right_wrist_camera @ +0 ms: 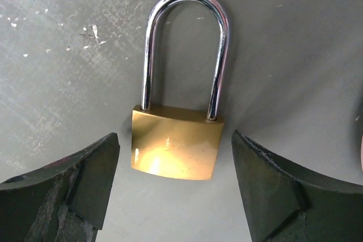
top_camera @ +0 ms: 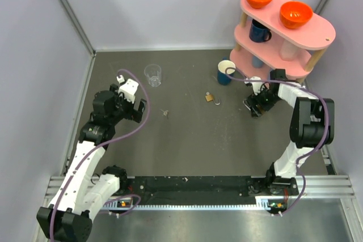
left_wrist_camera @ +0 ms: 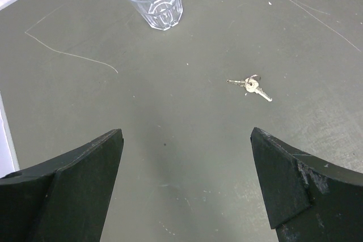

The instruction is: Unlock with the key

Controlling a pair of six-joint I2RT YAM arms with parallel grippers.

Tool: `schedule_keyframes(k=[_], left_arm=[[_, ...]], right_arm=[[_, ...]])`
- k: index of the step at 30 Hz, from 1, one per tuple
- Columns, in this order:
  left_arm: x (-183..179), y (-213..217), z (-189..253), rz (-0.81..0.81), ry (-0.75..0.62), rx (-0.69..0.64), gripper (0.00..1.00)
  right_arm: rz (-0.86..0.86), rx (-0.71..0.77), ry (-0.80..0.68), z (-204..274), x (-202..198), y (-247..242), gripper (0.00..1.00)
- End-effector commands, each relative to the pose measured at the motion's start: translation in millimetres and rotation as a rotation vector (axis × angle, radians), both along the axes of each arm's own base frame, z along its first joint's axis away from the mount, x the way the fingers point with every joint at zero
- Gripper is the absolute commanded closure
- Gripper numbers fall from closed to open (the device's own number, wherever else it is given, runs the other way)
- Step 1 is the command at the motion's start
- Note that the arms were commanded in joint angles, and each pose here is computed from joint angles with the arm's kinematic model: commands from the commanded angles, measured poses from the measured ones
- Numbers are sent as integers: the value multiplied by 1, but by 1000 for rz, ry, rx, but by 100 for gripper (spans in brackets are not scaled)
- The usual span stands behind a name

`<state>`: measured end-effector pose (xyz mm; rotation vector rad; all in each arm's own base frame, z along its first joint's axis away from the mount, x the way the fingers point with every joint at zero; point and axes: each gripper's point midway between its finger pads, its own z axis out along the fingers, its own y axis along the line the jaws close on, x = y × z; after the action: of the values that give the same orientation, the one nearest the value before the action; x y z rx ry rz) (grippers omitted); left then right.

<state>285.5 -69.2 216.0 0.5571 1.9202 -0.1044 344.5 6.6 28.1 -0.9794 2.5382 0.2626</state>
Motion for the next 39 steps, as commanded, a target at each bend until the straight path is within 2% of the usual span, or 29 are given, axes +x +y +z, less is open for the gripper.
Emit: schedule_keyframes(k=[1,4,7,16,20,24,30,33,35,37,38,39], left_arm=[[4,-4,9,-10,-36,-40,1],[4,-4,8,-12,-32,-44,1],[4,-3,6,-10,-26,-46,1],[4,-2,7,-9,-26,-58,1],[3,0,8,-4,-33,-64,1],[3,2,13,2,-50,-77,1],[-2,4,22,-10,-95,-102,1],[-4,4,25,-14,-112,-110,1],[-4,5,26,-17,-115,-112,1],[-4,5,27,-18,-119,-112,1],[-5,5,26,-20,-117,-113,1],[-5,4,27,-23,-116,-116,1]], right_arm=[[33,-9,-27,4,14,3,22],[63,-39,-18,-1,11,8,26],[79,-80,-8,-9,7,10,40],[286,-113,-13,-12,-42,58,52],[448,-114,-47,-4,-68,104,53],[527,-56,-63,7,-82,152,57],[530,20,-54,22,-65,227,61],[526,21,-94,31,-42,267,60],[479,-14,-82,18,-28,278,59],[444,0,-138,30,-4,300,59],[411,-10,-114,17,1,305,58],[394,13,-156,31,16,319,57]])
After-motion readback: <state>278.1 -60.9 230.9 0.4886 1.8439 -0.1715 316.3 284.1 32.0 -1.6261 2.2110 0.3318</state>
